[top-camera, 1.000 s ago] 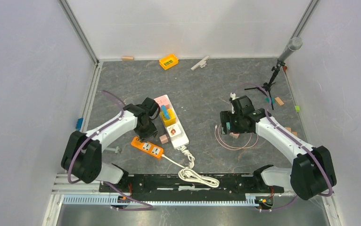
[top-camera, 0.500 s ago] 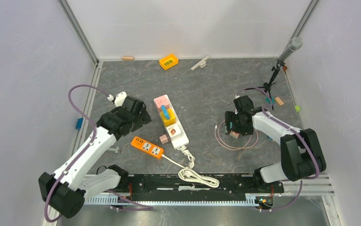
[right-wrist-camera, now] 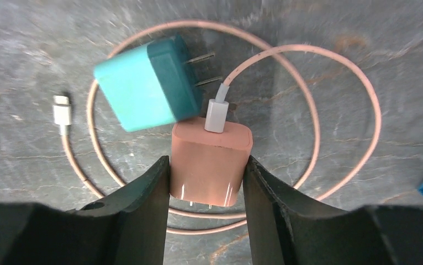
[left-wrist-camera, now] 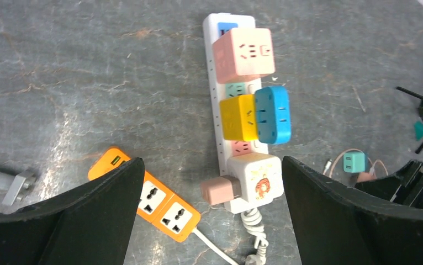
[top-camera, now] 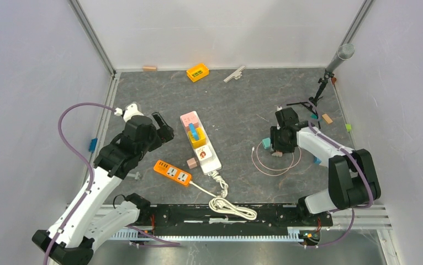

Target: Insert the plug

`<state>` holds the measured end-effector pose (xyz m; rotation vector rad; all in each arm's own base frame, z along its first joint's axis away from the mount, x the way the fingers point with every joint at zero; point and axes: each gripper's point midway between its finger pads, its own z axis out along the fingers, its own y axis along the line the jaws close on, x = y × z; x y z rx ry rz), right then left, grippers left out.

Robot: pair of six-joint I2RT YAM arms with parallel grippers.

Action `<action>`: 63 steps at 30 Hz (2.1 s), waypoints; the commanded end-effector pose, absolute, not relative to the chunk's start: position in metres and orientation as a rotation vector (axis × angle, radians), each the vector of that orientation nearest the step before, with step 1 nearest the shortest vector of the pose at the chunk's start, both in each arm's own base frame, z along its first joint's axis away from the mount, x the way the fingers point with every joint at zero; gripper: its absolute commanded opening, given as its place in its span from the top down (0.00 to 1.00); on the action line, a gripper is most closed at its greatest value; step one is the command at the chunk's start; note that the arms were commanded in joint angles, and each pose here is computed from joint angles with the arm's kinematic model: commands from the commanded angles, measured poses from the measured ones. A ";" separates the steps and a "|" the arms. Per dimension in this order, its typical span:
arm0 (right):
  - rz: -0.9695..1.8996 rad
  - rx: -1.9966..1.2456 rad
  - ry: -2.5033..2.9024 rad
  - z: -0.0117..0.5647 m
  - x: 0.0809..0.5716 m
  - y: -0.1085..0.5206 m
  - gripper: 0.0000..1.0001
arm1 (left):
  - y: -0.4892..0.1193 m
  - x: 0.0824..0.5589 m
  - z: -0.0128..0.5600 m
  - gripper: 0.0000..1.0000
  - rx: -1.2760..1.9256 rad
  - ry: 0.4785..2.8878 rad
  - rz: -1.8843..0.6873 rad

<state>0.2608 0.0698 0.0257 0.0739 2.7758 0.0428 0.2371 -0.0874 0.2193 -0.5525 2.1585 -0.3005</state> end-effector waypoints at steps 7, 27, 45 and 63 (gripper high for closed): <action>0.178 -0.233 2.389 0.205 0.353 0.111 0.94 | -0.119 0.245 0.271 0.00 -0.368 2.038 -0.537; 0.796 -1.260 1.897 0.241 0.189 0.338 1.00 | -0.236 0.200 0.272 0.04 -0.001 2.183 -1.331; 0.842 -1.300 1.868 0.249 0.177 0.360 0.99 | -0.263 0.172 0.238 0.35 -0.006 2.319 -1.646; 0.746 -0.982 1.828 0.278 0.204 0.344 0.02 | -0.228 0.208 0.236 0.98 -0.163 2.271 -1.223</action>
